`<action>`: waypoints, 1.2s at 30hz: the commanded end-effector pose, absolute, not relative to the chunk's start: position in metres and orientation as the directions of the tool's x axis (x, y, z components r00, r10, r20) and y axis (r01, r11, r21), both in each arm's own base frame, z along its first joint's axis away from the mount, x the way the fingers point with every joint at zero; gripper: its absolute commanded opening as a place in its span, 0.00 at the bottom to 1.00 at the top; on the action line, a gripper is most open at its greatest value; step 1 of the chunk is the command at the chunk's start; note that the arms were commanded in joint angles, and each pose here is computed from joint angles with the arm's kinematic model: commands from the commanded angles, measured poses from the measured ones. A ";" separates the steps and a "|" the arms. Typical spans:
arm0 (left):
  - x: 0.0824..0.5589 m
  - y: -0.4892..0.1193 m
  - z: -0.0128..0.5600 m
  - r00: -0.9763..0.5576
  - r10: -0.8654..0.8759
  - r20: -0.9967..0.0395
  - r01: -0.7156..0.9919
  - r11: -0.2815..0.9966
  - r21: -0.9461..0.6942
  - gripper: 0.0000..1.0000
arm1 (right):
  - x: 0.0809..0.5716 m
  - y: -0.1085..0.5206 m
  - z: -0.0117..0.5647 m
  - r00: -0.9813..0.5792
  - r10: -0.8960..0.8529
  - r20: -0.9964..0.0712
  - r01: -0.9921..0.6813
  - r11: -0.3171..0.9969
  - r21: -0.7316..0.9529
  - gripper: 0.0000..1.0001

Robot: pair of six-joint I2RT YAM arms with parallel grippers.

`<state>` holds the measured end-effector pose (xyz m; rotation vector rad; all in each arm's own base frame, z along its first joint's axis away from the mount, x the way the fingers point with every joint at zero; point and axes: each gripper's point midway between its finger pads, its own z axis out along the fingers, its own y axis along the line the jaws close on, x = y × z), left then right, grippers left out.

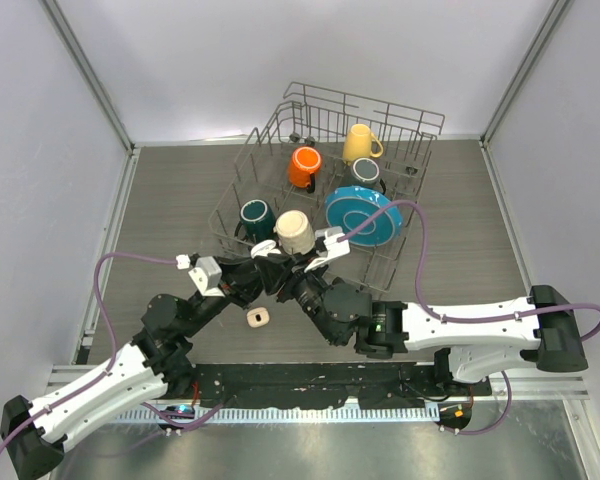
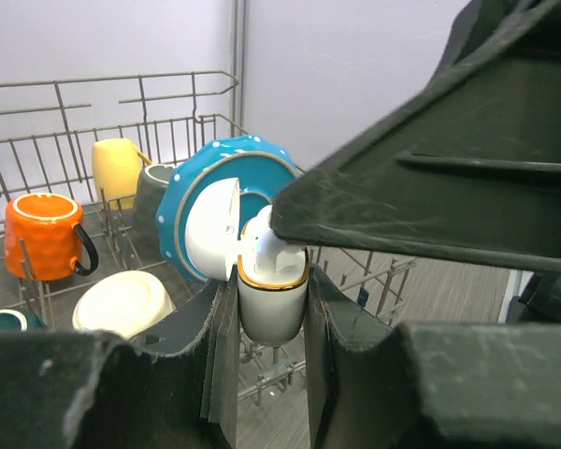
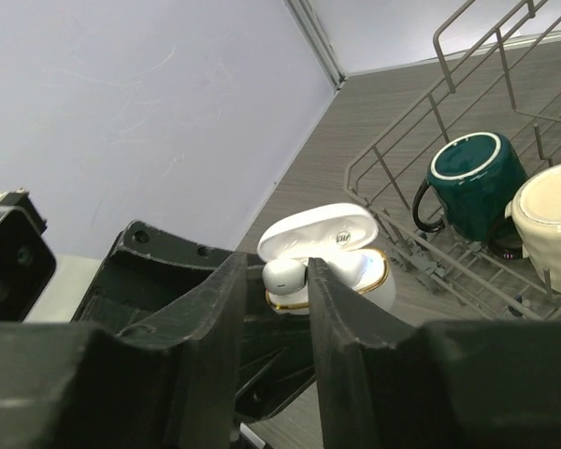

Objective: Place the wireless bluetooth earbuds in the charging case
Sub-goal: Place the earbud in the charging case.

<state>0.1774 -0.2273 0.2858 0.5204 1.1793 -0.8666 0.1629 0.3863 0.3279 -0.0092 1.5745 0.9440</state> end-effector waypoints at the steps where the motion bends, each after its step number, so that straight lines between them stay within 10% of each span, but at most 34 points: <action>1: 0.175 -0.218 0.328 0.208 -0.395 -0.895 0.801 0.594 -0.076 0.00 | 0.150 0.395 0.343 -0.279 0.461 -0.842 -0.546 0.645 0.534 0.41; 7: 0.172 -0.221 0.324 0.198 -0.375 -0.906 0.815 0.577 -0.061 0.00 | 0.150 0.391 0.367 -0.274 0.494 -0.825 -0.547 0.626 0.556 0.65; 17: 0.170 -0.221 0.319 0.182 -0.362 -0.914 0.817 0.573 -0.064 0.00 | 0.147 0.380 0.413 -0.247 0.559 -0.792 -0.586 0.565 0.581 0.68; 22: 0.170 -0.220 0.319 0.180 -0.362 -0.915 0.816 0.574 -0.066 0.00 | 0.140 0.380 0.415 -0.282 0.552 -0.785 -0.603 0.534 0.592 0.52; 28: 0.170 -0.222 0.322 0.178 -0.366 -0.913 0.821 0.567 -0.067 0.00 | 0.137 0.388 0.396 -0.337 0.481 -0.809 -0.596 0.556 0.579 0.09; 36: 0.168 -0.223 0.327 0.178 -0.376 -0.909 0.827 0.558 -0.069 0.00 | 0.139 0.384 0.368 -0.368 0.414 -0.832 -0.556 0.619 0.554 0.01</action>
